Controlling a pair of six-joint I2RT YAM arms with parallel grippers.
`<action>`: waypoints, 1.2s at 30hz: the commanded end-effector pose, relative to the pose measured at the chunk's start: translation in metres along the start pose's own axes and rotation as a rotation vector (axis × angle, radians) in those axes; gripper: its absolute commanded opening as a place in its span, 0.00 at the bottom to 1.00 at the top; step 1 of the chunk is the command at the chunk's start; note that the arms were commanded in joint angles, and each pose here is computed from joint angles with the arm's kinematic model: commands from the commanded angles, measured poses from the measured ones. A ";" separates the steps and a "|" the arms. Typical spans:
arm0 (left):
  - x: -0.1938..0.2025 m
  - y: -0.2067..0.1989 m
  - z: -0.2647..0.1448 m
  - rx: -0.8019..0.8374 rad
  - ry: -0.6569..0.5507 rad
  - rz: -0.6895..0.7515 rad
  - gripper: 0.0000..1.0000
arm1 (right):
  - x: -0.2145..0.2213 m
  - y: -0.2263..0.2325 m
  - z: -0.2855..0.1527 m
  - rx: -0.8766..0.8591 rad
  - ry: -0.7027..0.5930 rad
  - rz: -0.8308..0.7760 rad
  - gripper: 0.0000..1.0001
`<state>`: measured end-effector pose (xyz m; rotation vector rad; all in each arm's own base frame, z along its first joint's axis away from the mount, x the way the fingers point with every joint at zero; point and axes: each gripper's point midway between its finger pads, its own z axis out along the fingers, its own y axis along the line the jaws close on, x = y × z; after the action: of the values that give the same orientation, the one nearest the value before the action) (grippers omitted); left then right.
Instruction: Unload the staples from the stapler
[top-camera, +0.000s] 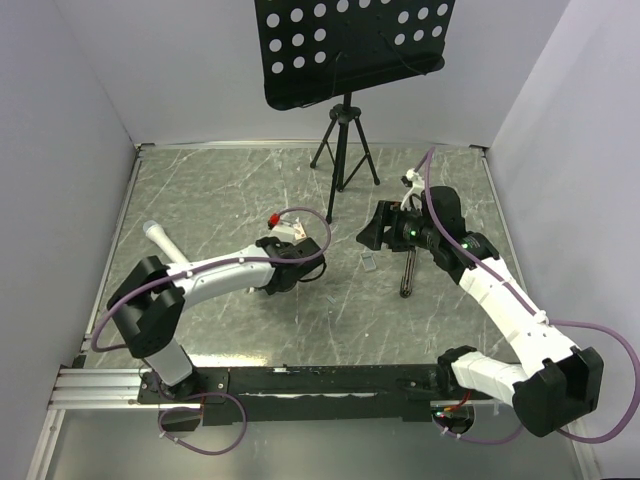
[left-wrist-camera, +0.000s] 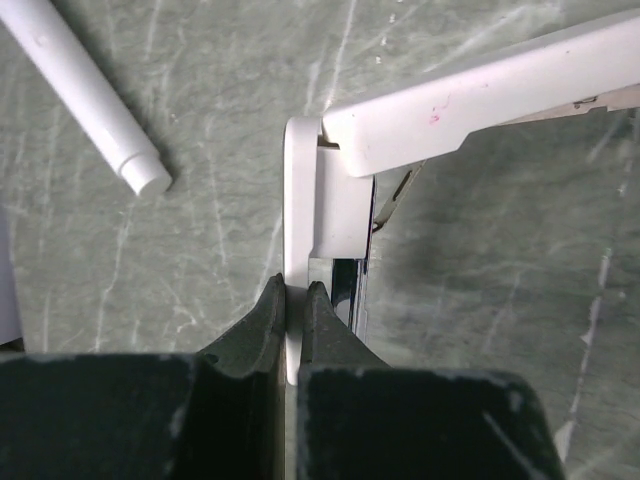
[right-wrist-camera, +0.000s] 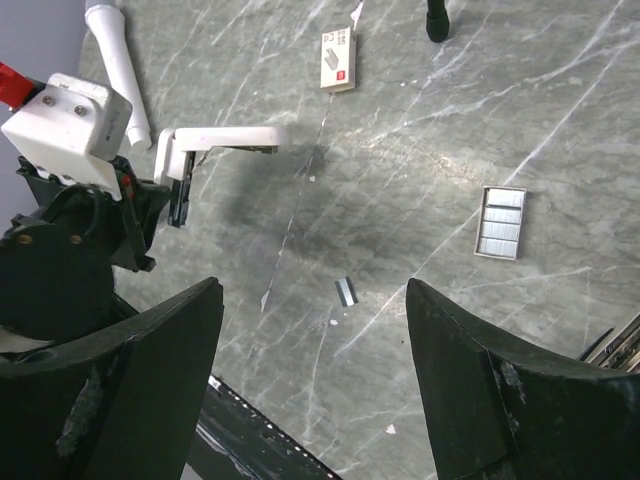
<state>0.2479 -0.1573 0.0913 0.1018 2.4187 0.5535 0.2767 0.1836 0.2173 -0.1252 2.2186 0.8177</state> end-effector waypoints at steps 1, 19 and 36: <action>-0.016 0.013 -0.005 -0.090 -0.066 -0.014 0.01 | -0.010 0.006 -0.003 -0.037 -0.045 -0.013 0.80; 0.006 -0.027 0.008 -0.057 -0.013 0.062 0.01 | -0.011 0.005 -0.003 -0.044 -0.045 -0.012 0.80; -0.018 -0.047 -0.020 0.328 -0.033 -0.096 0.01 | -0.003 0.019 0.001 -0.149 -0.036 0.008 0.79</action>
<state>0.2508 -0.1944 0.1014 0.0752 2.4693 0.2166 0.2695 0.1939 0.2106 -0.1480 2.2144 0.9346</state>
